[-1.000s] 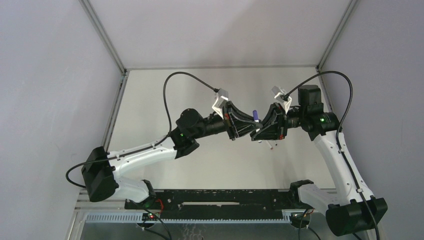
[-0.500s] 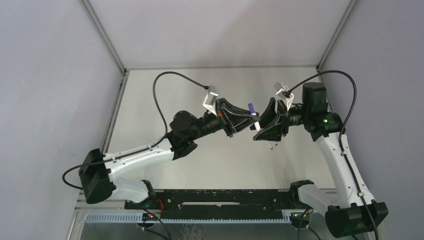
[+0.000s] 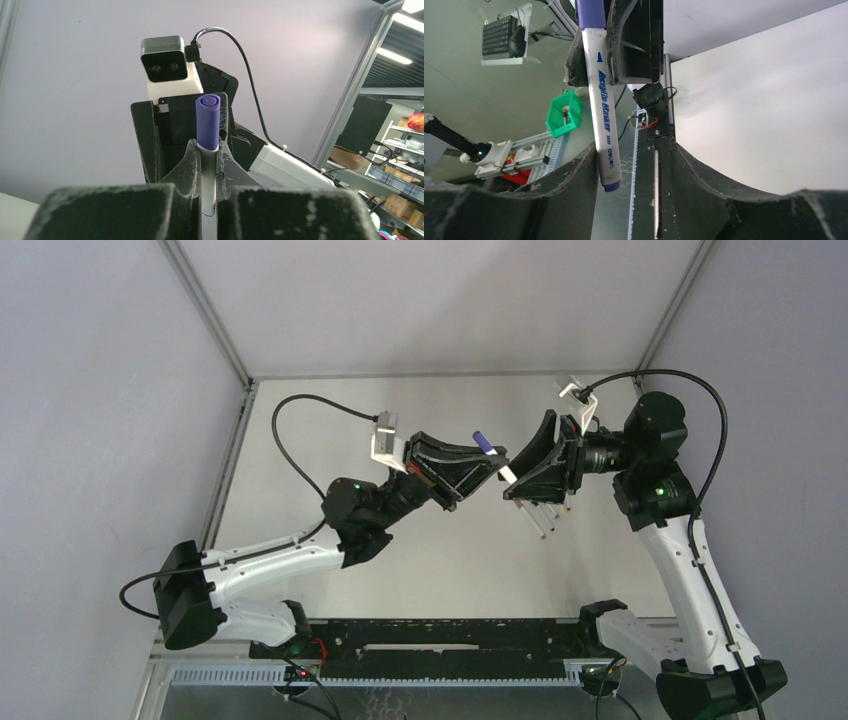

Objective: Insert the pens into the pen caps
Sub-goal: Press the pen cap onto the pen.

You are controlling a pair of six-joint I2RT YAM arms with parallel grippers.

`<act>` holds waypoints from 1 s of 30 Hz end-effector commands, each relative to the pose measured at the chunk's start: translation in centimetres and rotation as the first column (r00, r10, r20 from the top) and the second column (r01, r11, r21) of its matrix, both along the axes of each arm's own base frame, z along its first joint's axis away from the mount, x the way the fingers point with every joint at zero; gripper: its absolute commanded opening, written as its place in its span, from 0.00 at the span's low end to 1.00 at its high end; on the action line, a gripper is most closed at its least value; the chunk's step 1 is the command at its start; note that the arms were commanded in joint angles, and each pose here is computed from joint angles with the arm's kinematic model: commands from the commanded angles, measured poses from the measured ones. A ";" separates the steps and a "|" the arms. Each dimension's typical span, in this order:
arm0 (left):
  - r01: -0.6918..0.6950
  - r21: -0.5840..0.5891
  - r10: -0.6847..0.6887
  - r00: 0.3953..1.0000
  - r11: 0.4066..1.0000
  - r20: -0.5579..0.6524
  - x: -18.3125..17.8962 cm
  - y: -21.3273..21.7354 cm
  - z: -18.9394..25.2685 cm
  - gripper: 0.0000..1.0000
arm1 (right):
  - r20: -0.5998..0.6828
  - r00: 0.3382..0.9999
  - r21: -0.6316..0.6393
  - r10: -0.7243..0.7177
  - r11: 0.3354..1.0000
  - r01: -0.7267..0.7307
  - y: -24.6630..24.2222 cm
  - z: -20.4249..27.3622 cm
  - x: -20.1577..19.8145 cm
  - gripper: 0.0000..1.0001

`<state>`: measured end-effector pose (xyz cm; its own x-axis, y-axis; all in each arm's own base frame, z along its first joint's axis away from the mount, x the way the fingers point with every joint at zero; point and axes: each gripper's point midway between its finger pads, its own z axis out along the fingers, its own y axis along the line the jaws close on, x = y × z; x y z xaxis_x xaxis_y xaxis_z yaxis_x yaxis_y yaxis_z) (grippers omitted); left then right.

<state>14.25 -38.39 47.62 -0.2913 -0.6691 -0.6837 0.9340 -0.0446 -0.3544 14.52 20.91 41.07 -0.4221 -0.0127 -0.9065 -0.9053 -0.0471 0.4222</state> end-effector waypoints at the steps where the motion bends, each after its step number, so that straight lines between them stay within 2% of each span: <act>1: -0.020 -0.042 0.019 1.000 0.999 -0.010 0.1 0.5 0.1 0.00 | -0.032 0.998 0.030 -0.054 0.998 0.055 0.4 2.2 0.1 0.57; 8: -0.044 -0.041 0.043 0.999 0.998 -0.023 0.6 0.4 -0.3 0.00 | -0.039 0.998 0.042 -0.044 0.998 0.046 0.9 2.7 -0.1 0.43; 14: -0.045 -0.030 0.045 0.999 0.999 -0.027 0.7 0.0 -0.7 0.00 | -0.032 0.999 0.044 -0.030 0.999 0.031 1.1 2.7 -0.3 0.40; 15: -0.046 -0.031 0.045 0.999 0.998 -0.029 0.7 0.0 -0.7 0.00 | -0.029 0.999 0.043 -0.025 0.999 0.027 1.2 2.7 -0.4 0.34; 17: -0.046 -0.030 0.045 0.999 0.998 -0.029 0.7 0.0 -0.7 0.00 | -0.015 1.000 0.043 -0.016 0.999 0.017 1.2 2.7 -0.5 0.09; 18: -0.045 -0.030 0.044 0.999 0.999 -0.030 0.7 0.0 -0.7 0.01 | -0.012 1.000 0.042 -0.011 0.999 0.012 1.2 2.6 -0.6 0.02; 19: -0.043 -0.031 0.042 0.999 0.999 -0.029 0.6 0.1 -0.7 0.02 | -0.004 1.000 0.042 -0.005 0.999 0.005 1.1 2.6 -0.7 0.00; 20: -0.042 -0.029 0.041 0.999 0.999 -0.030 0.6 0.2 -0.7 0.07 | 0.000 1.000 0.041 -0.001 0.999 0.001 1.1 2.6 -0.8 0.00; 25: -0.019 0.089 0.019 1.000 0.996 0.000 -0.6 0.5 -3.0 0.62 | 0.019 0.999 0.032 0.026 0.999 -0.026 0.6 2.5 -1.2 0.00; 28: -0.010 0.147 0.009 1.000 0.989 0.005 -1.5 1.6 -4.9 0.77 | 0.030 0.998 0.019 0.051 0.998 -0.051 0.3 2.0 -1.6 0.00; 30: -0.013 0.165 0.015 1.000 0.986 -0.010 -1.7 2.8 -5.7 0.80 | 0.039 0.997 0.013 0.063 0.998 -0.063 0.2 1.7 -1.8 0.00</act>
<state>13.83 -37.63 43.09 -0.3085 -0.5910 -0.7453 0.9181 0.0198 -0.3958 13.81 21.58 42.34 -0.4418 -0.0052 -0.8971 -0.8944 -0.0754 0.4409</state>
